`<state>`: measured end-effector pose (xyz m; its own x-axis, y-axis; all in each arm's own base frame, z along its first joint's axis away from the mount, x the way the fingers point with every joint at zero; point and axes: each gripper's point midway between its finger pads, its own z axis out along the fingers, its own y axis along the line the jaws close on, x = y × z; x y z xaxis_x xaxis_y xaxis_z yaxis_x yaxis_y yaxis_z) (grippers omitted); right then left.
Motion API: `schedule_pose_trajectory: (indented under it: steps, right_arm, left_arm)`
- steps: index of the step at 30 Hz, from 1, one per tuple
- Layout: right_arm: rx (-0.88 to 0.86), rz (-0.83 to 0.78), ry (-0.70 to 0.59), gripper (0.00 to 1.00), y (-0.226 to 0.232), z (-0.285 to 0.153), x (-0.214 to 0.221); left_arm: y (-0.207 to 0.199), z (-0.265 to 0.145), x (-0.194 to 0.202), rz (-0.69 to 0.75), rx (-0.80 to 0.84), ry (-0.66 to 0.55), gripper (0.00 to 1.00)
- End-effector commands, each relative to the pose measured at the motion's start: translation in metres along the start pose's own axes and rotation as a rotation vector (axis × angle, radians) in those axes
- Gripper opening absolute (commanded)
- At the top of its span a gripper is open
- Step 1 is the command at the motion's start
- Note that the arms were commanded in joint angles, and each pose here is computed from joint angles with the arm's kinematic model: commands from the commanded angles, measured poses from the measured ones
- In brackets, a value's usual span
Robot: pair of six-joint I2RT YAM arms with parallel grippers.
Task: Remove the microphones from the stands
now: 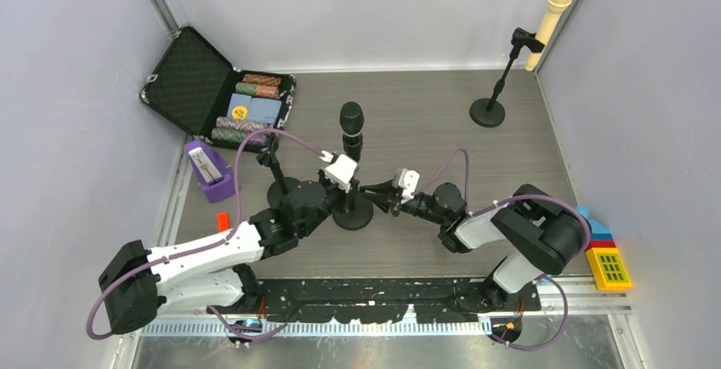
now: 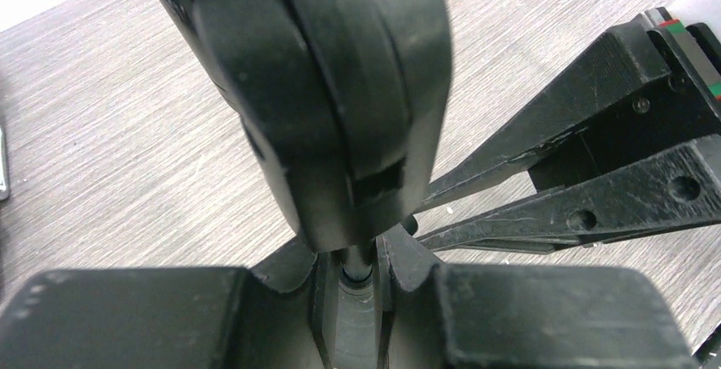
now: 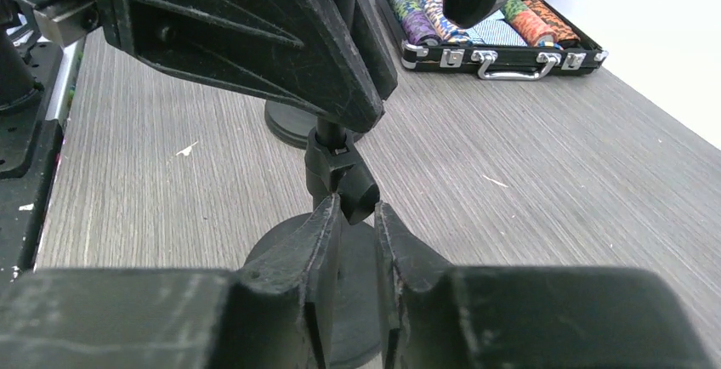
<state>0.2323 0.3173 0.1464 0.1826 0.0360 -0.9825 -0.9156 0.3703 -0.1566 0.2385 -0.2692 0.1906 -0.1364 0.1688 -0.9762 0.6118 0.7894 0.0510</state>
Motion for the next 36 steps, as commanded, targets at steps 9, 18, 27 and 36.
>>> schedule_pose_trajectory:
  steps: [9, 18, 27, 36]
  right_arm:
    - [0.122, 0.547, -0.121, 0.53, 0.002, -0.008, -0.04]
    - [0.19, 0.87, 0.013, 0.48, 0.002, 0.003, -0.029]
    - [0.134, 0.742, 0.038, 0.34, 0.002, 0.005, -0.032]
    - [0.1, 0.564, 0.123, 0.43, 0.001, -0.002, -0.016]
  left_arm:
    - [-0.014, -0.002, -0.003, 0.039, 0.073, -0.023, 0.0]
    - [-0.013, -0.003, -0.003, 0.045, 0.07, -0.025, 0.0]
    - [-0.012, -0.003, -0.004, 0.045, 0.066, -0.026, 0.0]
    - [-0.012, -0.004, -0.004, 0.04, 0.069, -0.029, 0.0]
